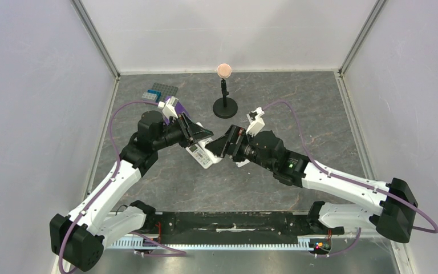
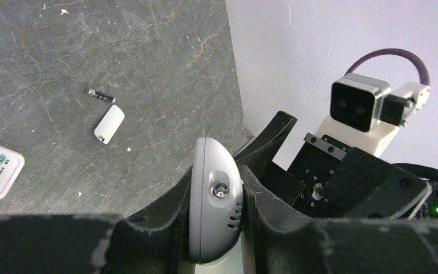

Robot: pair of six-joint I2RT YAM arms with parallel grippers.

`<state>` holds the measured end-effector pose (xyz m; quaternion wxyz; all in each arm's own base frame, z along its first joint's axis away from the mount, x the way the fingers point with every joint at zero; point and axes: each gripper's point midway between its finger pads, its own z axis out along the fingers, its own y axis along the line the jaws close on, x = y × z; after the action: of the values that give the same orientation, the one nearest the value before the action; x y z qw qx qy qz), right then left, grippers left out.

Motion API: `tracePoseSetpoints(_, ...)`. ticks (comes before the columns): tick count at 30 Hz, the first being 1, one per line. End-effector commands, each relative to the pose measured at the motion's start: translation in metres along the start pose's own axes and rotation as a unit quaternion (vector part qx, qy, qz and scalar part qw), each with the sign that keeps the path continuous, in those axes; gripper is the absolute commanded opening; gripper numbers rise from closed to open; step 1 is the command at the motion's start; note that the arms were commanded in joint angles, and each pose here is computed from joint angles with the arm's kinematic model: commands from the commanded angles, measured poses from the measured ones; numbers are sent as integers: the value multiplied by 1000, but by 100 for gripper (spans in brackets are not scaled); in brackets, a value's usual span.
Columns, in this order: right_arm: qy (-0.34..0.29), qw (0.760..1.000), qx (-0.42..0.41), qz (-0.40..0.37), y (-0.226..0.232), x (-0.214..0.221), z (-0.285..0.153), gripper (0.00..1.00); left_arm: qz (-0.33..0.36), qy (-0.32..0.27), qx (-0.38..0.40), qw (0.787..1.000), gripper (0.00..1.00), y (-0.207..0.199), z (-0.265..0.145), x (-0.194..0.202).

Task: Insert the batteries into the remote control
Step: Load the battery into the remote control.

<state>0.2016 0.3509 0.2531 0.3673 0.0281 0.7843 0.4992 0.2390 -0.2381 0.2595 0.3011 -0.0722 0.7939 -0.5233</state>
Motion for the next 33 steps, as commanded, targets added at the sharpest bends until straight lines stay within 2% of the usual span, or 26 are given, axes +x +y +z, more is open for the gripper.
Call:
tracePoseSetpoints(1,-1,994,-14,104,6,-6,-2,98,42,-25,31,998,2,-22,-4,-14)
tracePoseSetpoints(11,-9,970,-73,231,8,-10,-3,98,75,-36,61,995,2,-28,-7,-14)
tracePoseSetpoints(13,-2,967,-95,235,15,-9,-5,98,80,-37,60,994,2,-27,-8,-13)
tracePoseSetpoints(23,-9,966,-101,239,20,-19,-3,98,78,-32,59,995,2,-24,-8,-10)
tracePoseSetpoints(31,-8,955,-120,271,22,-21,-1,98,101,-32,89,990,2,-34,-13,-7)
tracePoseSetpoints(33,-6,954,-124,271,24,-21,-1,95,102,-31,89,990,2,-33,-13,-6)
